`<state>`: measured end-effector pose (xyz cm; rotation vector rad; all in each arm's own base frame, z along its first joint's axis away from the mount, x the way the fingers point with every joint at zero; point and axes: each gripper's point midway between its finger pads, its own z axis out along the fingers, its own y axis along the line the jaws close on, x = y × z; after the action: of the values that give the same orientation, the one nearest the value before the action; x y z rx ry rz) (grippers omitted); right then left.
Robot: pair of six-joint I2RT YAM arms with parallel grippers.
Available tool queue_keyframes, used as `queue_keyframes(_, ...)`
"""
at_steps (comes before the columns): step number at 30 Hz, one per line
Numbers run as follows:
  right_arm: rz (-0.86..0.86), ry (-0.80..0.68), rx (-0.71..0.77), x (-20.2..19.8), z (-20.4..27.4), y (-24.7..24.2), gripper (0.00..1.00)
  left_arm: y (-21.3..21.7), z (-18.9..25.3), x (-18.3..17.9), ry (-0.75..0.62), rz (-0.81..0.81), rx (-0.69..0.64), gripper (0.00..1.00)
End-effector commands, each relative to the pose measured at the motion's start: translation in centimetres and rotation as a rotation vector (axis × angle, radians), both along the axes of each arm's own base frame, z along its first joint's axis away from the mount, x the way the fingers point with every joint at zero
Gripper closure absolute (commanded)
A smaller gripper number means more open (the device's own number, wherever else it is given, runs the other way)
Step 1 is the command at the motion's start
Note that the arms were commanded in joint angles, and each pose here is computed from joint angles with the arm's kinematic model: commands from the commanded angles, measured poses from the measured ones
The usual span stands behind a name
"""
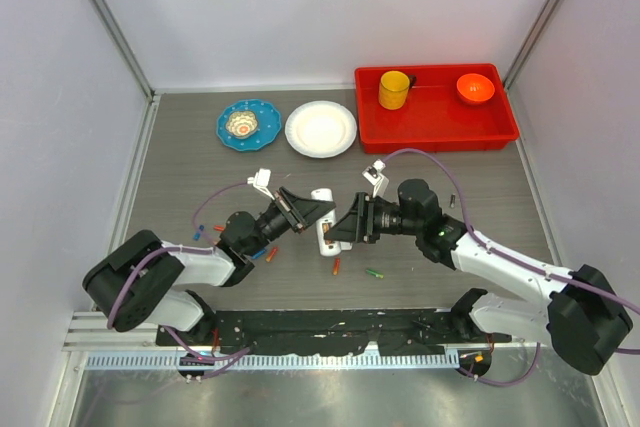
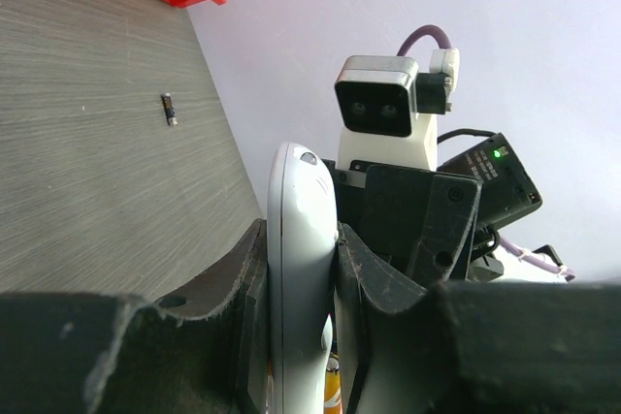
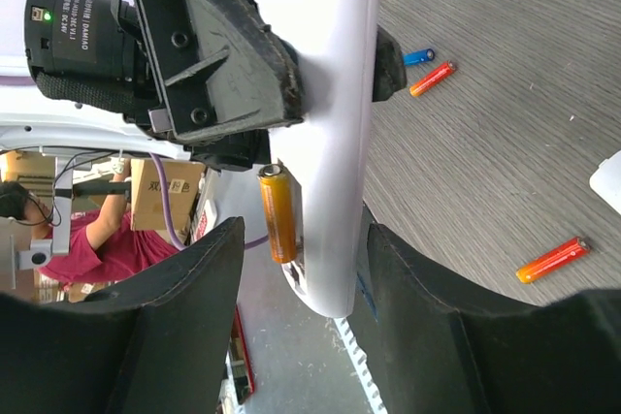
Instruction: Load the batteries into the remote control
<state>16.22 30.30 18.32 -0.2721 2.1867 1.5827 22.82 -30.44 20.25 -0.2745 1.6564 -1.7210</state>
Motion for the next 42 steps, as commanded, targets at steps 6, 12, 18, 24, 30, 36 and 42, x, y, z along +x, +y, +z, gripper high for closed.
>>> queue_keyframes(6,0.001,-0.032,0.063,0.6,1.2,0.5,0.45,1.0,8.2,-1.3,-0.213,-0.024,-0.215,1.00)
queue_keyframes(12,-0.012,-0.020,0.054,0.8,0.7,0.4,0.51,1.0,8.5,-1.4,-0.216,-0.025,-0.224,1.00)
queue_keyframes(18,-0.025,0.003,0.033,1.0,-0.4,0.3,0.60,1.1,9.1,-1.4,-0.225,-0.024,-0.234,1.00)
queue_keyframes(24,-0.045,0.031,0.031,1.1,-1.4,0.3,0.67,1.0,9.4,-1.5,-0.230,-0.028,-0.240,1.00)
queue_keyframes(30,-0.055,0.035,0.034,1.3,-1.3,0.7,0.71,0.5,9.6,-1.4,-0.231,-0.041,-0.239,1.00)
queue_keyframes(36,-0.101,0.041,0.033,2.1,-1.4,1.1,0.81,-0.3,9.9,-1.8,-0.237,-0.059,-0.243,1.00)
queue_keyframes(42,-0.173,0.031,0.037,3.2,-1.4,1.0,0.90,-1.1,9.9,-2.6,-0.230,-0.079,-0.247,1.00)
